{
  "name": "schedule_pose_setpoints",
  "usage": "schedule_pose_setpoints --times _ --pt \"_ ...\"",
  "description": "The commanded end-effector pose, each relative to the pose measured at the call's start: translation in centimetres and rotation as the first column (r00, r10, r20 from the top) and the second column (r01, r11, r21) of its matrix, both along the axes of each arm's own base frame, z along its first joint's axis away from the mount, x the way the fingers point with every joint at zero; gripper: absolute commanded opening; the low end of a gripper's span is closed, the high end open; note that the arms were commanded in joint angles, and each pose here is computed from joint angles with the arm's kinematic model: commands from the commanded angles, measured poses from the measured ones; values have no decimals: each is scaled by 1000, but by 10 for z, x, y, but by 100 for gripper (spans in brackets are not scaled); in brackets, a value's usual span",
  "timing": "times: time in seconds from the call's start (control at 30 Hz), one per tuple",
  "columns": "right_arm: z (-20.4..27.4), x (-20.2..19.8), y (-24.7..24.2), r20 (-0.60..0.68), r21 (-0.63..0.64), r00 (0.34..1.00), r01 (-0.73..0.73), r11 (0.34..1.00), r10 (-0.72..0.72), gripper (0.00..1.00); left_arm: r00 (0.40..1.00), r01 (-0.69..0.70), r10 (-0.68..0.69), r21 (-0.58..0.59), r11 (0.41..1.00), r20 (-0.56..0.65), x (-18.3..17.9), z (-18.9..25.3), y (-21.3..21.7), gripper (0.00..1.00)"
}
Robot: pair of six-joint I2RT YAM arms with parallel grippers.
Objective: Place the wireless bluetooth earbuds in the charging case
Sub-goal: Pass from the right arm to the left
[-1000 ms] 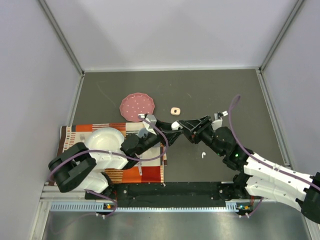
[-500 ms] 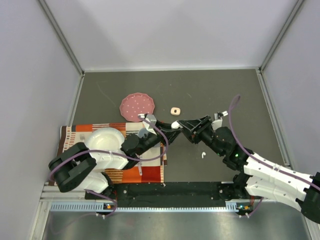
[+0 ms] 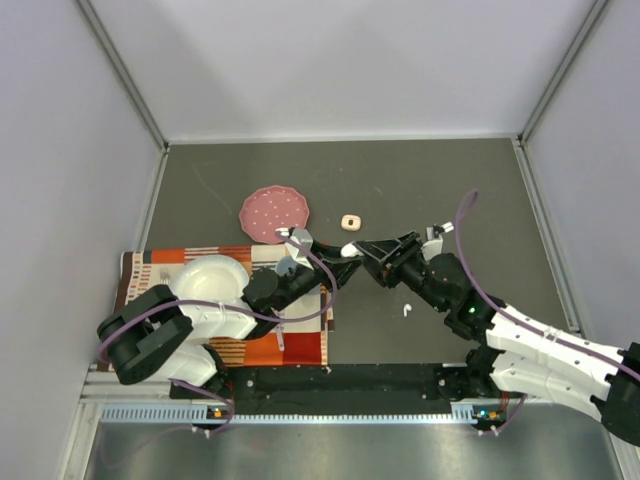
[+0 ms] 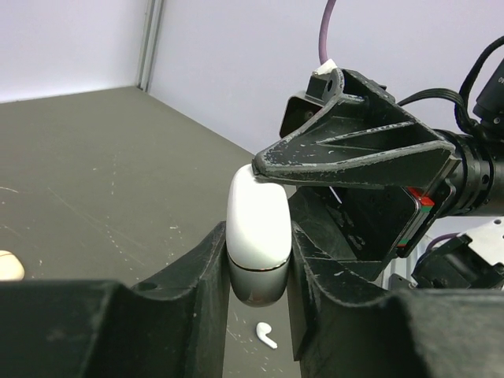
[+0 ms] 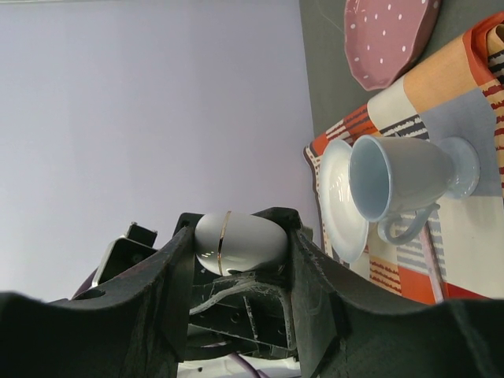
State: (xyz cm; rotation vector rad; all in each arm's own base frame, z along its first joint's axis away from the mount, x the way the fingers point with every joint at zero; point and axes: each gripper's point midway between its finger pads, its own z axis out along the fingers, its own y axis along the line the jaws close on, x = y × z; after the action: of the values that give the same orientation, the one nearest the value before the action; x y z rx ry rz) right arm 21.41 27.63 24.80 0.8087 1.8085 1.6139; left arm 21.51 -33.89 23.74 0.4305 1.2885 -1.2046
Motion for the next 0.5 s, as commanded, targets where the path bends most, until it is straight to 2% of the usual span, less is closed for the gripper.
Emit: schedule_pose_setpoints --times 0.0,0.23,0.33,0.43,0.47 --pt "17 -6 5 36 59 999 -36 998 34 0 973 9 58 -293 956 222 -15 91 26 32" --pt "11 -7 5 26 47 999 -38 998 37 0 970 22 50 -290 957 236 -18 93 25 20" --pt "12 -8 5 37 37 998 -44 998 43 2 965 44 31 -281 959 259 -23 95 24 10" --pt "13 -9 5 61 -1 997 -52 999 52 30 958 72 7 -266 961 285 -29 96 23 0" --pt "14 -10 4 66 -12 996 -52 999 53 50 955 74 6 -256 964 298 -30 95 23 0"
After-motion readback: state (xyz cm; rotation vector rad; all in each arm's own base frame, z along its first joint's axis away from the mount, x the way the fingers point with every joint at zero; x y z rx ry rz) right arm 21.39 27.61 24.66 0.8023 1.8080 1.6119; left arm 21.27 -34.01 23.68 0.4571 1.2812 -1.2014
